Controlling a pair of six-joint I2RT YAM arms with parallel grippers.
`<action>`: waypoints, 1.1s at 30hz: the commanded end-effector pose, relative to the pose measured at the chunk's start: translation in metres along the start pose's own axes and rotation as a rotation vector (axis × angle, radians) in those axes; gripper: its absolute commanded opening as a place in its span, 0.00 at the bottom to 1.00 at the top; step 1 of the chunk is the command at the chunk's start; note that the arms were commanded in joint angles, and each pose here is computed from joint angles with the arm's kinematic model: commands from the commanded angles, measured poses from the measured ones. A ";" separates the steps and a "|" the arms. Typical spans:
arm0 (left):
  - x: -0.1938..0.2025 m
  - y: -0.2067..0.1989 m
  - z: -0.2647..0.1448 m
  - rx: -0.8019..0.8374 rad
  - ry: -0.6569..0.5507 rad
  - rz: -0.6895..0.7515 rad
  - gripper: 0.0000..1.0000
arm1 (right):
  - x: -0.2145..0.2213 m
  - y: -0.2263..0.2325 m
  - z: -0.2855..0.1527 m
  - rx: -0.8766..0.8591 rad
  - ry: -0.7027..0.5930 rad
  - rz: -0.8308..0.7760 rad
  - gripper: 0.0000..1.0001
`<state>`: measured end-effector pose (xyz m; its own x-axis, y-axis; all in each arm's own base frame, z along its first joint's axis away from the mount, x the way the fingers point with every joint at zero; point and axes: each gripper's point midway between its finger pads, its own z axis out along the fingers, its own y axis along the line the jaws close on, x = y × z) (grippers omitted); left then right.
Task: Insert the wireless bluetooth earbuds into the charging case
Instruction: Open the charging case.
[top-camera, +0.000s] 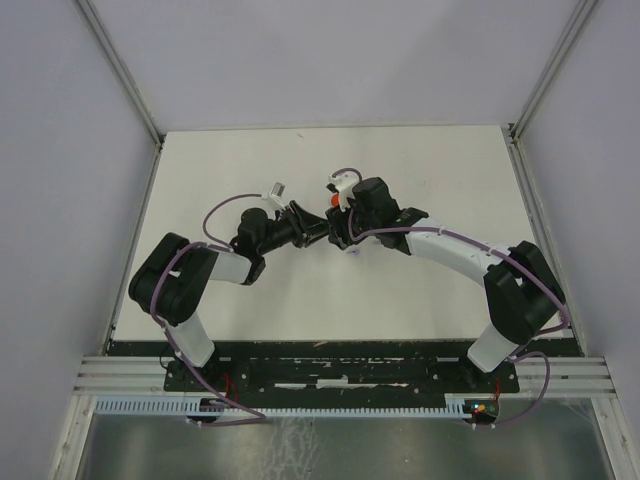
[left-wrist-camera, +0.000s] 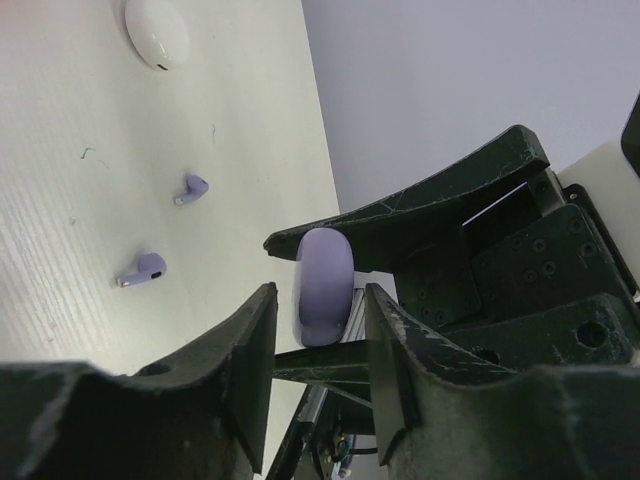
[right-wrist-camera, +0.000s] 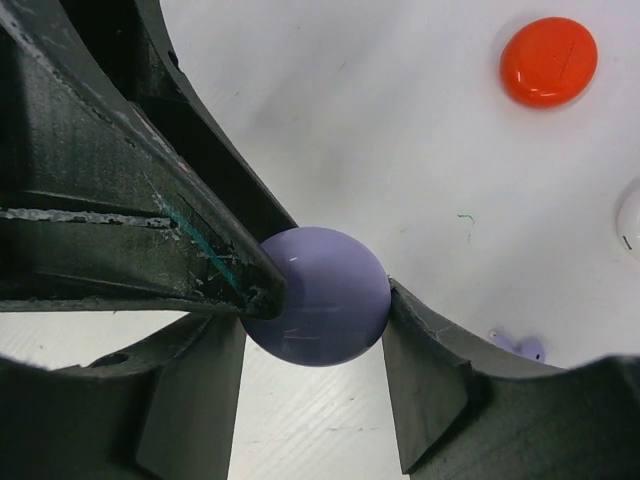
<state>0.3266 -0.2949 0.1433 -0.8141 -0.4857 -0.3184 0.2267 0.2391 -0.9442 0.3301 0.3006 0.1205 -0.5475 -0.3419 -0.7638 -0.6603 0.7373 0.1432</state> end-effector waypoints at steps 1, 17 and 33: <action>0.001 -0.016 0.005 0.058 0.036 0.049 0.50 | -0.012 0.000 -0.007 -0.029 -0.047 -0.087 0.38; 0.007 -0.012 -0.002 0.065 0.062 0.071 0.49 | 0.004 0.014 -0.009 -0.173 0.012 -0.124 0.37; 0.007 -0.012 -0.002 0.078 0.059 0.067 0.31 | 0.003 0.010 -0.008 -0.161 0.013 -0.116 0.36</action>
<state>0.3179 -0.2971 0.1393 -0.8461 -0.4359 -0.3069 0.2265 0.2272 -0.9471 0.3106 0.2994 0.1115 -0.5015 -0.4439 -0.7426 -0.7822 0.5993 0.1700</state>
